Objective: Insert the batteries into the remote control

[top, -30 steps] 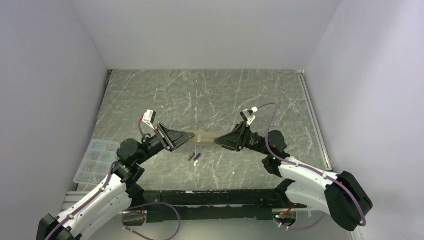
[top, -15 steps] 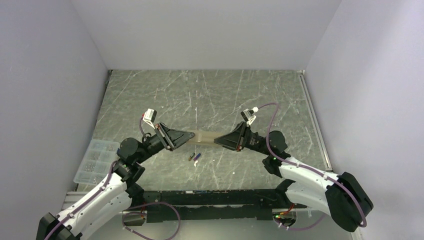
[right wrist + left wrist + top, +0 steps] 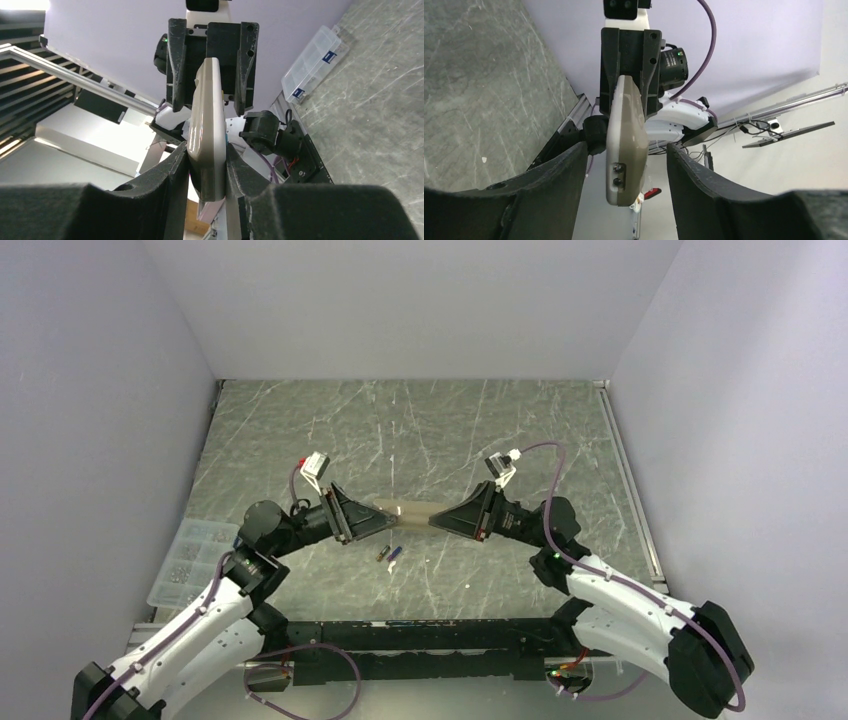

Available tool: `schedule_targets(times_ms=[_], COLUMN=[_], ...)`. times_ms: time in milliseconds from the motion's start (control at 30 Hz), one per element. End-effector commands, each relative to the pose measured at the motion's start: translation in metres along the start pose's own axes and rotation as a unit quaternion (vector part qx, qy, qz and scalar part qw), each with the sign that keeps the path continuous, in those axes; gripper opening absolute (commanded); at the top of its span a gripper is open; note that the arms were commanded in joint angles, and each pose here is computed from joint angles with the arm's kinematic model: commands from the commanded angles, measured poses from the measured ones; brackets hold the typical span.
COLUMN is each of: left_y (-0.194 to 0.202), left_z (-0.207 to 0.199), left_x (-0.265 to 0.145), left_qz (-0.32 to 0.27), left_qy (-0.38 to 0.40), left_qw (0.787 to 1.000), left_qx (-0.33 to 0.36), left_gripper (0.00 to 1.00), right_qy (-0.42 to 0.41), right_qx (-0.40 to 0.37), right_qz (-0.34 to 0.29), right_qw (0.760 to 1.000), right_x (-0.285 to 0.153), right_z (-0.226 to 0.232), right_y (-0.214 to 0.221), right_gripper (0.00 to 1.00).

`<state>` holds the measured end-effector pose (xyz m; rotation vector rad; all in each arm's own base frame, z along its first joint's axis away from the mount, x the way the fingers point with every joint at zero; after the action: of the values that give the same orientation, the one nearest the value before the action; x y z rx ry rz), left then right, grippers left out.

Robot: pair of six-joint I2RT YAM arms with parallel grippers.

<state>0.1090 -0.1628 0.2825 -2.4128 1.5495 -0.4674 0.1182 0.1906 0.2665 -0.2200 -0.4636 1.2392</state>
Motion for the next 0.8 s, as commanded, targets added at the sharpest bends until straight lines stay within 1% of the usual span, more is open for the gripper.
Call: schedule_targets(times_ms=[0,133,333,500,600,667,767], left_y=[-0.0021,-0.0020,-0.0013,-0.0013,-0.0013,-0.0010,-0.0005], left_z=[-0.0201,-0.0227,-0.0245,-0.0255,-0.0254,-0.0250,-0.0255], left_x=[-0.0011,-0.0002,-0.0011,-0.0020,-0.0021,-0.0026,-0.0043], left_qz=[0.041,0.069,0.097,0.099,0.099,0.098,0.094], left_qy=[0.021,0.015,0.000,-0.003,-0.003,-0.003,-0.005], left_qw=[0.998,0.996,0.993,0.993,0.992,0.993,0.993], left_qx=[0.047,0.054,0.062,0.070,0.072,0.073,0.077], left_gripper=[0.65,0.66,0.62,0.53,0.45,0.43,0.43], right_qy=[-0.014,-0.002,0.009,0.010,0.010,0.010,0.009], right_qx=[-0.051,-0.057,-0.065,-0.062,-0.060,-0.060,-0.058], right_qz=[0.011,0.029,0.044,0.048,0.049,0.049,0.049], right_qw=[0.999,0.998,0.997,0.997,0.997,0.997,0.997], right_x=[0.0039,0.0042,0.0033,0.0035,0.0032,0.0026,0.0014], right_z=[0.0191,0.0204,0.0200,0.0199,0.0193,0.0197,0.0210], right_y=[-0.0069,-0.0073,-0.0062,-0.0060,-0.0055,-0.0052,-0.0045], right_gripper=[0.00,0.00,0.00,0.00,0.00,0.00,0.00])
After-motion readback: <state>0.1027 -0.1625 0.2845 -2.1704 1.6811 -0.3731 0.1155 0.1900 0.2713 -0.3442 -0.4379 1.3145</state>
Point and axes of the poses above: each gripper's point midway between its finger pads, its own x axis out along the fingers, its own z axis along the line the jaws close on, y = z × x, the point moved 10 cm from there along -x, back along the fingers, and after that the axes turned 1 degree about -x, right-handed, at the moved point
